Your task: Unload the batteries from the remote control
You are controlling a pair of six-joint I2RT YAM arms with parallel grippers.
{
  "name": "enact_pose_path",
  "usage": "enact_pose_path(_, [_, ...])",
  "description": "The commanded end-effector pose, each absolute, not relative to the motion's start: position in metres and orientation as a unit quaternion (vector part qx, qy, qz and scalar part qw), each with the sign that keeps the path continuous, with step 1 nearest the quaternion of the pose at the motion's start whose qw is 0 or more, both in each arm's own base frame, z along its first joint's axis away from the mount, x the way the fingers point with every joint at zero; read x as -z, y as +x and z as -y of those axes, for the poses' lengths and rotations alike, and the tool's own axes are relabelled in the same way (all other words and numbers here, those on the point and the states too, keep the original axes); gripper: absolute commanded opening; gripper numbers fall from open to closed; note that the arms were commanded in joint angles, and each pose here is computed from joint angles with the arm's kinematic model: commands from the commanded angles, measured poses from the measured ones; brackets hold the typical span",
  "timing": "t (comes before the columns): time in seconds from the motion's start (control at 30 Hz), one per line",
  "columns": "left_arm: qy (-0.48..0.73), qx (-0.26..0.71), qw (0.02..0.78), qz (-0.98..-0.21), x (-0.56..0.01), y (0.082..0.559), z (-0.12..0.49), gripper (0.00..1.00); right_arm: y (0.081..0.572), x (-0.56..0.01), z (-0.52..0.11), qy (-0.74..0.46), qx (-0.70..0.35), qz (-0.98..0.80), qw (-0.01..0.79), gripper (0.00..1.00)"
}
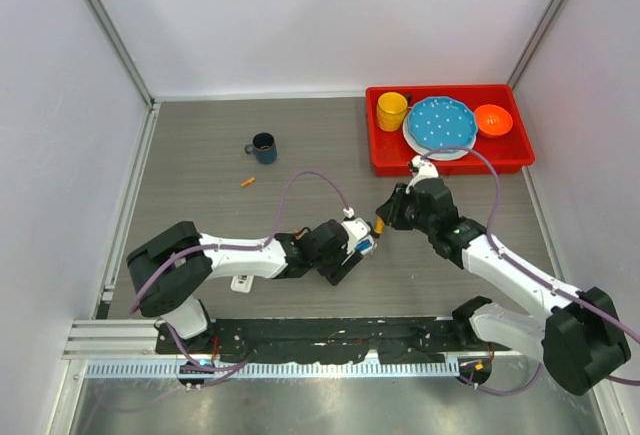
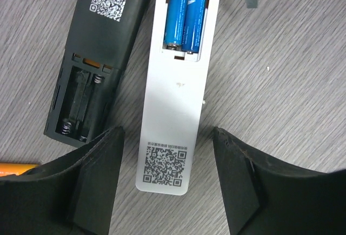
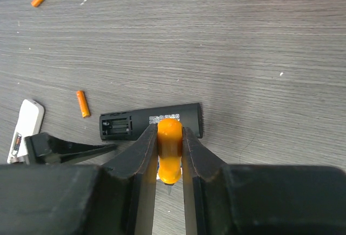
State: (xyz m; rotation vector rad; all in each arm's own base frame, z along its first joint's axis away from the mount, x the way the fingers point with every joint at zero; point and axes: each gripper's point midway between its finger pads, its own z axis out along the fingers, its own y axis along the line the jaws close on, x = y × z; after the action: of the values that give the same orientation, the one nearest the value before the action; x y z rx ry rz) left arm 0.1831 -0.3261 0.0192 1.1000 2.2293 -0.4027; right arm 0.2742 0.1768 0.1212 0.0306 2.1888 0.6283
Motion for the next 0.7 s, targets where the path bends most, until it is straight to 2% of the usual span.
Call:
enact_pose_path(0.0, [0.406,0.165,0.260,-0.861,0.000,0.160,0.308,0.68,0.300,-0.149,-0.184,0.007,-0.256,-0.851,0.459,0.01])
enact_pose_path(0.3, [0.424,0.196,0.245,-0.850,0.000,0.150,0.318,0.50,0.319,-0.151,-0.189,0.008,-0.258,-0.838,0.480,0.01])
enact_pose_path(0.4, [0.426,0.194,0.242,-0.850,0.001,0.150,0.318,0.39,0.324,-0.155,-0.189,0.005,-0.257,-0.834,0.489,0.01])
enact_pose_path(0.67, [0.428,0.187,0.238,-0.852,0.006,0.151,0.316,0.35,0.333,-0.158,-0.186,0.000,-0.250,-0.828,0.501,0.01])
